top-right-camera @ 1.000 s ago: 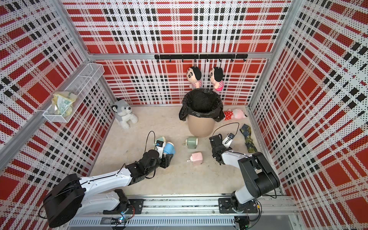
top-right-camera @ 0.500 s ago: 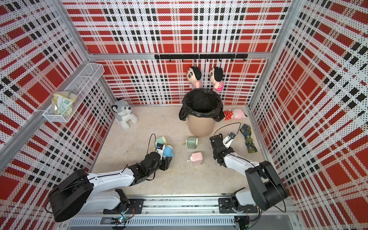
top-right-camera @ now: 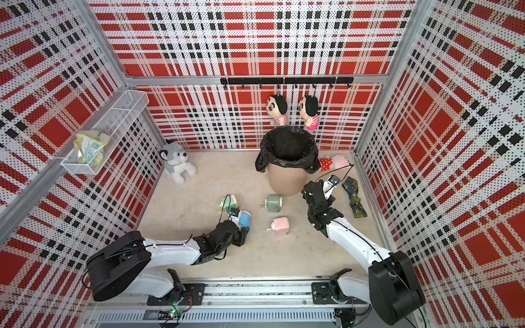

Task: Take out the pencil sharpener tray and clean the shavings
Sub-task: Place the pencil sharpener at the center of the board, then pick up the pencil sharpener from the center of the board.

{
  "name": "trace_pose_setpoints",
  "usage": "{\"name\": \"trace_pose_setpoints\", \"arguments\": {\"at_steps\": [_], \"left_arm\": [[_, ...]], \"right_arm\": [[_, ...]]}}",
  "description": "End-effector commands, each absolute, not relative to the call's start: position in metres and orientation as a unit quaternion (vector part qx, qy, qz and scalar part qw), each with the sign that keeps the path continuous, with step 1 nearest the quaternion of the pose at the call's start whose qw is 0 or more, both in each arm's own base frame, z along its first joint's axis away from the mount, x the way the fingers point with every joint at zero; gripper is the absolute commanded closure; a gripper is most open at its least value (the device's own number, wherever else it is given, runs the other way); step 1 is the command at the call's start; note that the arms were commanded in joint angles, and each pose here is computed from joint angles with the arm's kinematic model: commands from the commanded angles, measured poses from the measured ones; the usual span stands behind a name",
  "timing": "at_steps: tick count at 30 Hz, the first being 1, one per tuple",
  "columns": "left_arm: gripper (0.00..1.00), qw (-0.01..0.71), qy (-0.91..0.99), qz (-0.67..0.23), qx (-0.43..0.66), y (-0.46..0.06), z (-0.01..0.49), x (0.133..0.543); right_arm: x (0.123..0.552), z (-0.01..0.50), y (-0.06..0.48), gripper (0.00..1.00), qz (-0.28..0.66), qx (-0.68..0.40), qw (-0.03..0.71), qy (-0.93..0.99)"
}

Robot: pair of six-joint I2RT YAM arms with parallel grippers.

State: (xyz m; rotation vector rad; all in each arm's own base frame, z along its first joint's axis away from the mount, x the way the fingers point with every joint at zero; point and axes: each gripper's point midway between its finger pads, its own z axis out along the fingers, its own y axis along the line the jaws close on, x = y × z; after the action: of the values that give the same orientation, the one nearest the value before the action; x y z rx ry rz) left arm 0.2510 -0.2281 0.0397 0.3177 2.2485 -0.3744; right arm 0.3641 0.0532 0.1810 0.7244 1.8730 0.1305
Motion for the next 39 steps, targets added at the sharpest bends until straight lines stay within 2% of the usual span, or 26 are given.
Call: {"name": "trace_pose_setpoints", "arguments": {"at_steps": [1,3,6,9,12,16,21,29,34,39], "left_arm": [[0.40,0.409,0.891,-0.157,0.120,-0.227,0.043,0.243],[0.34,0.408,0.891,-0.162,0.119,-0.227,0.044,0.240],[0.31,0.408,0.891,-0.163,0.119,-0.227,0.044,0.237],[0.14,0.406,0.892,-0.162,0.117,-0.226,0.044,0.235],[0.06,0.407,0.892,-0.162,0.111,-0.225,0.046,0.233],[0.03,0.419,0.889,-0.152,0.100,-0.222,0.060,0.234],[0.00,0.458,0.872,-0.150,0.091,-0.223,0.107,0.235],[0.00,0.481,0.842,-0.210,0.125,-0.255,0.170,0.228],[0.00,0.450,0.833,-0.252,0.197,-0.298,0.174,0.219],[0.00,0.410,0.829,-0.275,0.263,-0.334,0.154,0.215]], "right_arm": [[0.366,0.180,0.055,0.17,0.050,0.292,0.530,0.794],[0.368,0.179,0.057,0.16,0.052,0.290,0.529,0.796],[0.369,0.177,0.058,0.16,0.050,0.287,0.527,0.799],[0.371,0.179,0.061,0.12,0.055,0.279,0.529,0.800],[0.372,0.182,0.062,0.09,0.056,0.275,0.531,0.800],[0.374,0.187,0.064,0.09,0.059,0.269,0.534,0.799],[0.371,0.195,0.064,0.09,0.060,0.261,0.539,0.799],[0.356,0.205,0.059,0.09,0.069,0.249,0.546,0.797],[0.338,0.212,0.057,0.07,0.080,0.236,0.543,0.802],[0.318,0.201,0.062,0.05,0.111,0.213,0.519,0.820]]}}
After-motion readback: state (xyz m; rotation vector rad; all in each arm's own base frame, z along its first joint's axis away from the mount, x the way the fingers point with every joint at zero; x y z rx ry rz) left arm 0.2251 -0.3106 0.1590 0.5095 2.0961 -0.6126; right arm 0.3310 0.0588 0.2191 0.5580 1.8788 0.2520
